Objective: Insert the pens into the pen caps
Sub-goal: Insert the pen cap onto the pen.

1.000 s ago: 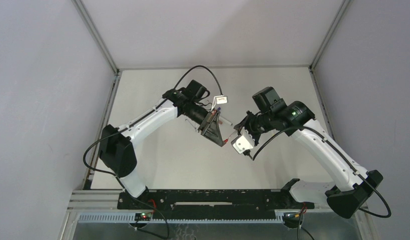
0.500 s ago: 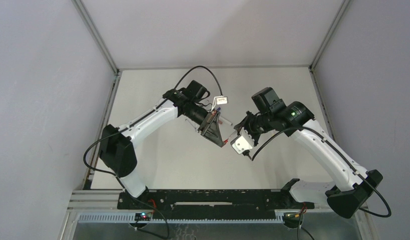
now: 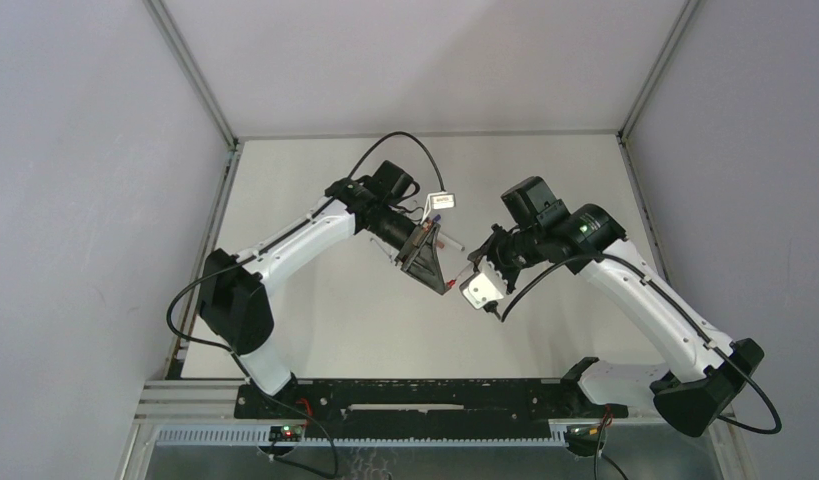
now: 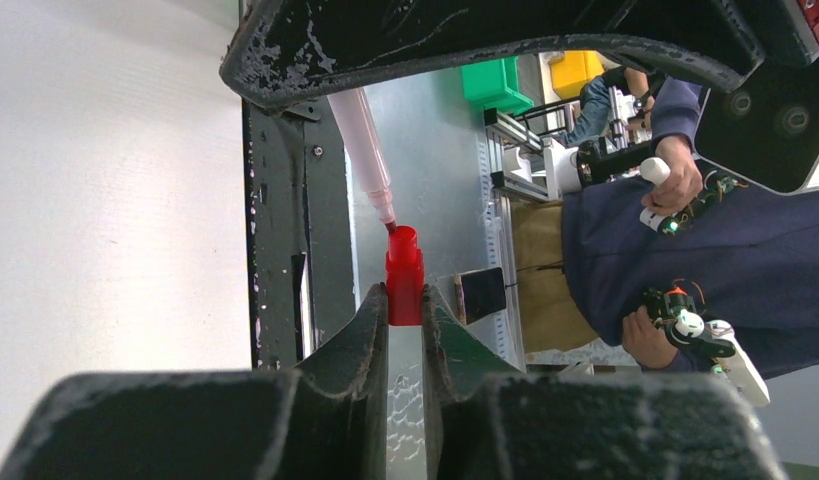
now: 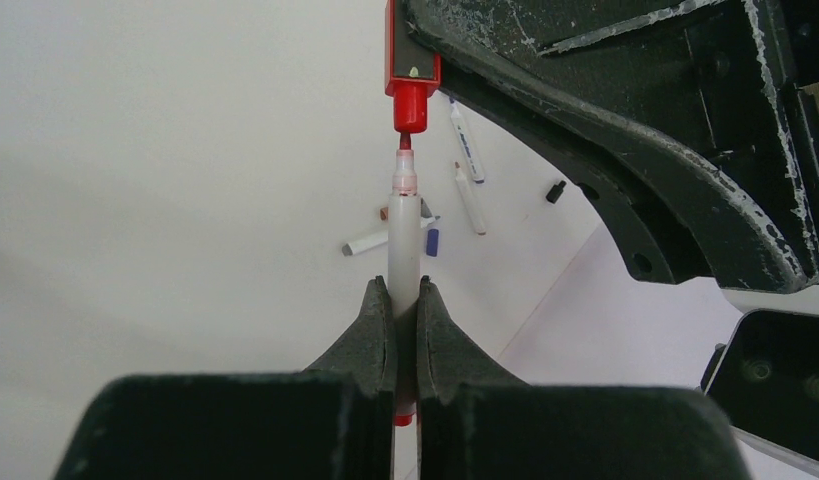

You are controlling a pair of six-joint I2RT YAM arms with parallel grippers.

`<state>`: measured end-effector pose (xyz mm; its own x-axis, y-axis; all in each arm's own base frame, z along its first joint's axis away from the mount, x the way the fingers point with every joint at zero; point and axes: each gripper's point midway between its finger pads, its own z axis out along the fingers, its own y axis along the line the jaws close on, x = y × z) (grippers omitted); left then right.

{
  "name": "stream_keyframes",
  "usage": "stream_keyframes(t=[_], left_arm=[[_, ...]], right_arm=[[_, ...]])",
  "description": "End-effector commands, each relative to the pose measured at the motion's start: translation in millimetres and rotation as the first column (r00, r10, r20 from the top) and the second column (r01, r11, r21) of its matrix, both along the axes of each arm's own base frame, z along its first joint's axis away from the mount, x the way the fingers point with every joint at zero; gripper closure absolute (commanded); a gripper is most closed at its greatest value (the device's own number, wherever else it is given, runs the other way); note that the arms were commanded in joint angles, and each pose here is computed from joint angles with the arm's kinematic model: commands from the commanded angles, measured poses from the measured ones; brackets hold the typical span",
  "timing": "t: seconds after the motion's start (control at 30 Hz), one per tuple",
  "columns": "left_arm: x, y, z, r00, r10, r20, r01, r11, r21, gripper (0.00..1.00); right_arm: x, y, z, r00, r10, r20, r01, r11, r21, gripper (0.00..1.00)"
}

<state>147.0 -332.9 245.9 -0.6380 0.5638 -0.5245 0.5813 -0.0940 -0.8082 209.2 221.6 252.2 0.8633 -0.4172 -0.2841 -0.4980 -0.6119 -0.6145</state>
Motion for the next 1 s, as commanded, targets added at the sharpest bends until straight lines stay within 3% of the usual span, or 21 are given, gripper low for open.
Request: stream_keyframes(t=[0.0,0.97], left_arm=[[-2,-2,15,0.999,-0.024,0.038,0.027,0.998,-0.062,1.0],[17,-14,2,0.993,0.12,0.001,-0.12,0.992,0.045,1.0]], right_arm=[[-9,4,4,1.0,0.02,-0.005,-0.02,1.0,0.022,1.0],[-18,22,5,0.999,-0.002,-0.053,0.005,0.999,0.05,1.0]])
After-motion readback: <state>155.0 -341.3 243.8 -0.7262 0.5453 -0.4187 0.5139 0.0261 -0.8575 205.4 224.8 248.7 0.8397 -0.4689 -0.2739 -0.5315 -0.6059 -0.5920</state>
